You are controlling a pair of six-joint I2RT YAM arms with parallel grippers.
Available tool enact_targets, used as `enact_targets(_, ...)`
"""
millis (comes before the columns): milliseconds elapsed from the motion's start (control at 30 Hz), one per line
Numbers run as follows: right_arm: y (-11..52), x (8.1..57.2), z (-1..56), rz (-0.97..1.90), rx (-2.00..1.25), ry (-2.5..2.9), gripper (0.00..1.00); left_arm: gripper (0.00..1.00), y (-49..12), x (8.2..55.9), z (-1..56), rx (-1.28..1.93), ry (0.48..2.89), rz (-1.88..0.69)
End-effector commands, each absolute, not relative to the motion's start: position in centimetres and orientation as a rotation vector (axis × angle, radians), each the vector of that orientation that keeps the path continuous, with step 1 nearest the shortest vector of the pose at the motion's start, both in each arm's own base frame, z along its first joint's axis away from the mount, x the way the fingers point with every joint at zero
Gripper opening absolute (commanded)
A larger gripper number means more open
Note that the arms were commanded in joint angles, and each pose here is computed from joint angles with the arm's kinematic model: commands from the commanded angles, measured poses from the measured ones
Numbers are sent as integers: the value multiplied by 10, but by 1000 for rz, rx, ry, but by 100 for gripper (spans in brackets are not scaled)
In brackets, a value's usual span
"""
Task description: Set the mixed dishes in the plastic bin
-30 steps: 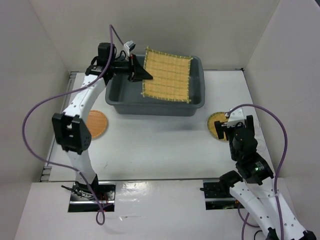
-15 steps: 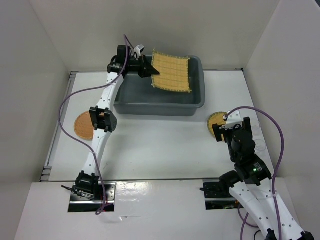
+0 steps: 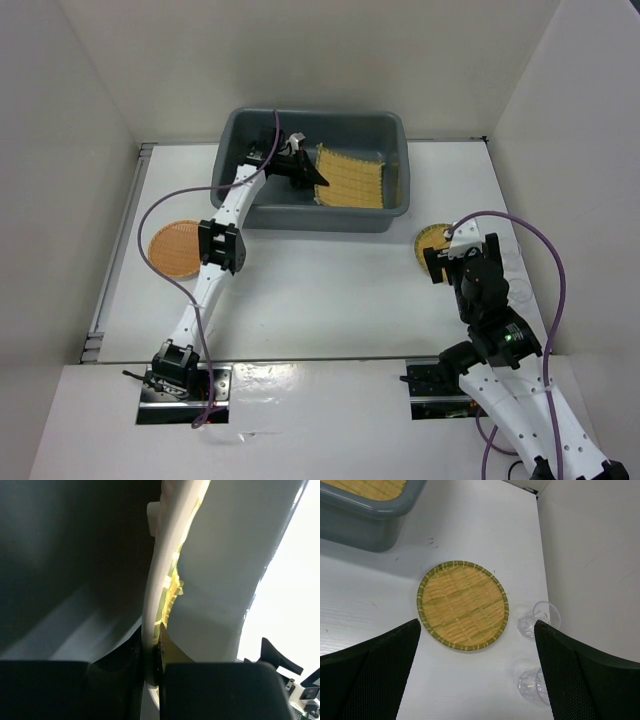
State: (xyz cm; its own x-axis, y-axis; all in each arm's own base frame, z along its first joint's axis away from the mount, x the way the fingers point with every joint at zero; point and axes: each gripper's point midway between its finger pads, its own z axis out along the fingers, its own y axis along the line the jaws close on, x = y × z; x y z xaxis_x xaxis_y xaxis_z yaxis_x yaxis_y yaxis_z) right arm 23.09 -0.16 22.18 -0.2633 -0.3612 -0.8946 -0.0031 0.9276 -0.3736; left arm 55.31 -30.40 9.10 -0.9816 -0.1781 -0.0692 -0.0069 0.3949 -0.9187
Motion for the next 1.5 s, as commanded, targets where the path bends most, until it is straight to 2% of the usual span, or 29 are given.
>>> enact_targets(0, -1, 235, 221, -345, -253, 1810, 98, 16, -308, 554, 118, -93, 2416, -1674)
enact_targets(33, -1, 235, 221, -345, -253, 1810, 98, 25, -308, 555, 117, -100, 2416, -1664)
enact_targets(100, -1, 235, 217, -348, -258, 1818, 98, 32, -308, 555, 117, -100, 2416, -1664)
enact_targets(167, -1, 235, 217, -354, -266, 1817, 98, 44, -308, 554, 115, -98, 2424, -1661)
enact_targets(200, -1, 235, 217, -354, -266, 1817, 98, 99, -307, 556, 122, -96, 2412, -1646)
enact_targets(367, -1, 236, 215, -357, -270, 1825, 98, 100, -267, 562, 121, -207, 2481, -1455)
enact_targets(600, 8, 242, 197, -350, -362, 1880, 98, 100, -178, 567, 164, -311, 2495, -781)
enact_targets(733, 18, 246, 170, -390, -609, 1974, 98, 100, -149, 546, 180, -243, 2538, -529)
enact_targets(767, 12, 249, 168, -474, -722, 1972, 98, 100, -155, 533, 210, -219, 2506, -494)
enact_targets(800, 8, 249, 161, -527, -792, 1965, 98, 100, -145, 530, 216, -232, 2499, -388)
enact_targets(933, -5, 234, 142, -711, -1207, 1817, 98, 100, -151, 498, 273, -199, 2409, -263)
enact_targets(1033, -4, 219, 141, -805, -1387, 1553, 98, 100, -159, 462, 289, -213, 2428, -235)
enact_targets(1067, -10, 211, 110, -837, -1486, 1559, 98, 100, -159, 445, 306, -220, 2411, -256)
enact_targets(1133, -21, 215, 120, -956, -1377, 1493, 100, 100, -165, 421, 279, -216, 2497, -199)
enact_targets(1167, -27, 218, 115, -993, -1414, 1507, 99, 100, -164, 409, 304, -217, 2415, -237)
enact_targets(1200, -29, 218, 104, -976, -1446, 1541, 99, 100, -161, 401, 302, -229, 2406, -246)
enact_targets(1233, -30, 218, 96, -962, -1490, 1566, 99, 100, -154, 368, 287, -211, 2438, -248)
enact_targets(1300, -28, 215, 87, -931, -1535, 1578, 99, 100, -159, 349, 288, -247, 2375, -381)
enact_targets(1333, -27, 215, 89, -928, -1525, 1563, 99, 100, -148, 325, 310, -268, 2289, -446)
enact_targets(1367, -25, 214, 94, -924, -1531, 1545, 99, 100, -146, 313, 286, -308, 2317, -479)
enact_targets(1467, -20, 209, 91, -868, -1571, 1552, 99, 100, -131, 278, 287, -361, 2279, -523)
